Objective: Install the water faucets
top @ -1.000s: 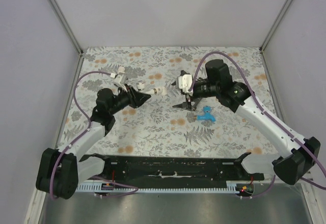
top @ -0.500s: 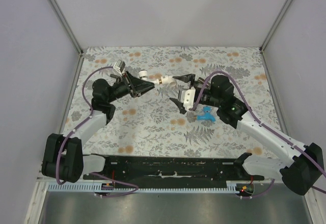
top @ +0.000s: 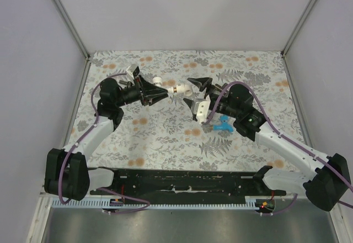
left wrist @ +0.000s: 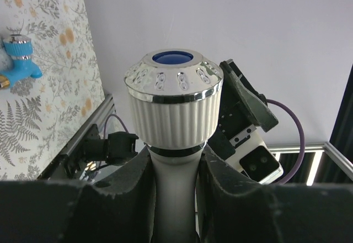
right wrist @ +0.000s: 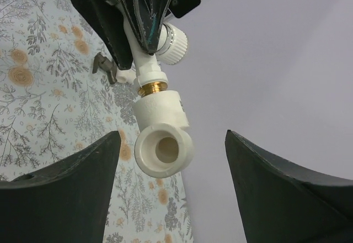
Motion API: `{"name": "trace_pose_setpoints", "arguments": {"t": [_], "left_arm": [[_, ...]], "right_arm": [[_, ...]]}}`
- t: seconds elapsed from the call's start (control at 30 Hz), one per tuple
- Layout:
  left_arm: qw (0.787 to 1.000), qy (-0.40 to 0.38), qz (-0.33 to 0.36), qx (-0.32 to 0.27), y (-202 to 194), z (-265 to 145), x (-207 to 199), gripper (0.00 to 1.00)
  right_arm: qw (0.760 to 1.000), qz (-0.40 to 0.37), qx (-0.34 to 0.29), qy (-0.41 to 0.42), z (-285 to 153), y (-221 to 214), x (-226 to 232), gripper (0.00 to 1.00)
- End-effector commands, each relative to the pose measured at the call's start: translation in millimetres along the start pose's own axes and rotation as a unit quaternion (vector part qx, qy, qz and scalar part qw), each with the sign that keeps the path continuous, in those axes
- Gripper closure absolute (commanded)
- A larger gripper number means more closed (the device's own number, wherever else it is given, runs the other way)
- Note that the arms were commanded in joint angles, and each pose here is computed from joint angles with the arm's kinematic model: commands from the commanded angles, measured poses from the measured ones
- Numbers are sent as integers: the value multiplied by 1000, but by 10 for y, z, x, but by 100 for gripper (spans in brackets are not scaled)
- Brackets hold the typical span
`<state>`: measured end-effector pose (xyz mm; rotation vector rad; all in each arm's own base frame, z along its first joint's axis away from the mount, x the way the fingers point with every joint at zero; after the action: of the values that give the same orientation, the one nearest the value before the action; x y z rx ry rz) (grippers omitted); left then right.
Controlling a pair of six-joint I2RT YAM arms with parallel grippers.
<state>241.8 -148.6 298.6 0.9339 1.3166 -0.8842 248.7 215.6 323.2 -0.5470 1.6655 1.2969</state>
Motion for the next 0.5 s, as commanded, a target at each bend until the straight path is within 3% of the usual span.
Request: {"name": "trace_pose_setpoints", "arguments": {"t": [0.0,0.47], "left_arm": [[999,-22,5,30,-27,-28,-304,98],[998,-26,-5,57,-41,-31,-449,98]], "right_arm": [[999,-26,-23,-20,51,82,-143,18],[998,-40,-39,-13,158,89,-177,23]]}}
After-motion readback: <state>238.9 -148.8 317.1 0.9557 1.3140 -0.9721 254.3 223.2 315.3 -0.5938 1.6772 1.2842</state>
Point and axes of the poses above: each gripper's point midway between its finger pads, its own z axis out along the fingers, its own x axis along the line the jaws close on, y = z × x, the point moved 9 cm from there along -z, back along the fingers, and after that the axes turned 3 degrees about -z, right-handed, at the moved point
